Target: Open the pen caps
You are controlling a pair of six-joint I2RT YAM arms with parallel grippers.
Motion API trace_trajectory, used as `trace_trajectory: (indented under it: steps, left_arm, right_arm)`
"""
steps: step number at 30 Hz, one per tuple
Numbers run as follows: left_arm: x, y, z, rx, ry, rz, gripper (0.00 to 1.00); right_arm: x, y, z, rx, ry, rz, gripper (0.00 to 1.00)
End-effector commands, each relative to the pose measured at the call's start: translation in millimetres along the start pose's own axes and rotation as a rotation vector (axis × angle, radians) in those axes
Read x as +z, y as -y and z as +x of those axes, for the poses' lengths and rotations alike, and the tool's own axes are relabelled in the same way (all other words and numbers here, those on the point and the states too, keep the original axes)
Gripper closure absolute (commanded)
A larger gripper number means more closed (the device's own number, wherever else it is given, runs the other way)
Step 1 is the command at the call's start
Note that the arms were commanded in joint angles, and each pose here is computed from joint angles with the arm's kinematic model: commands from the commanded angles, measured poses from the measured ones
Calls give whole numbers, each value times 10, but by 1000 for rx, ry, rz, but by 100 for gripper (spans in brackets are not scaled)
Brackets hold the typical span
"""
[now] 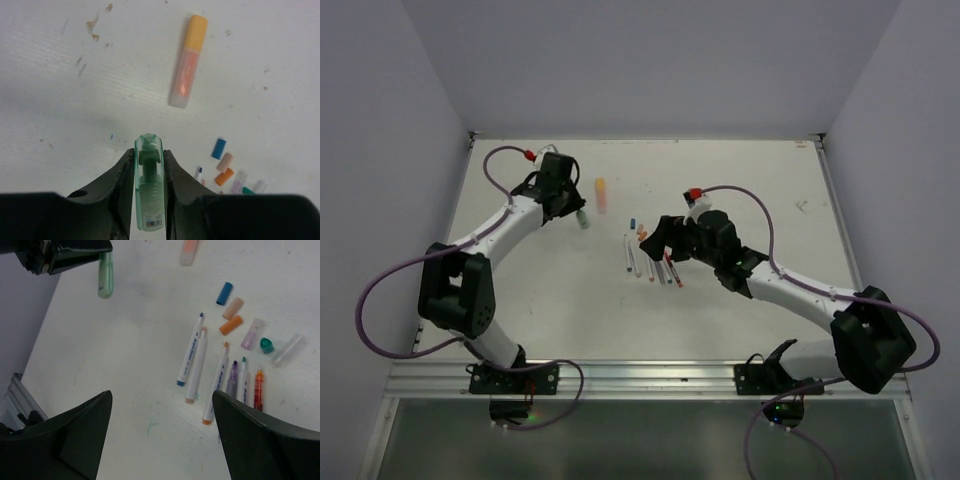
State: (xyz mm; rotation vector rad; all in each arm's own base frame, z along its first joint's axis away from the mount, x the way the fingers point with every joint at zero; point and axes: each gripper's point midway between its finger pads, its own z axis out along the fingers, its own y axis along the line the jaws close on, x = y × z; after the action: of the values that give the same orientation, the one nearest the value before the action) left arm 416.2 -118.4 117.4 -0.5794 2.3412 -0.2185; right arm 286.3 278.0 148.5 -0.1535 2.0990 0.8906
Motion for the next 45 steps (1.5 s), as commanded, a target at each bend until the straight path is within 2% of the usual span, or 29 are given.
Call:
trace_trajectory:
  steps: [1,7,14,19,25,40,42,45]
  left_arm:
    - [-308,339,-39,-44,63,122,93]
    - [-692,669,17,-43,106,240,93]
    - [-960,769,-44,-56,150,303,93]
    - [-1006,762,-55,-53,160,305,93]
    - [-1040,767,-80,-55,174,310,93]
    - [-1110,770,-103,-69,193,327,94]
    - [-1113,775,-107,-74,195,330,94]
    - [-1119,777,-110,-82,198,335,94]
  right_arm:
    - [107,-582,-457,27,120,-187,16]
    - [361,-839,-583,46,138,-270,20]
    - [576,-965,-598,57,135,-316,30]
    - [623,-1103,-585,45,122,-363,40]
    - [694,-1154,-554,41,113,-376,45]
    - [819,-1202,-504,59,96,-404,65]
    - [817,-1198,-489,64,91,-409,69]
    - [785,-1221,-477,69,89,-426,81]
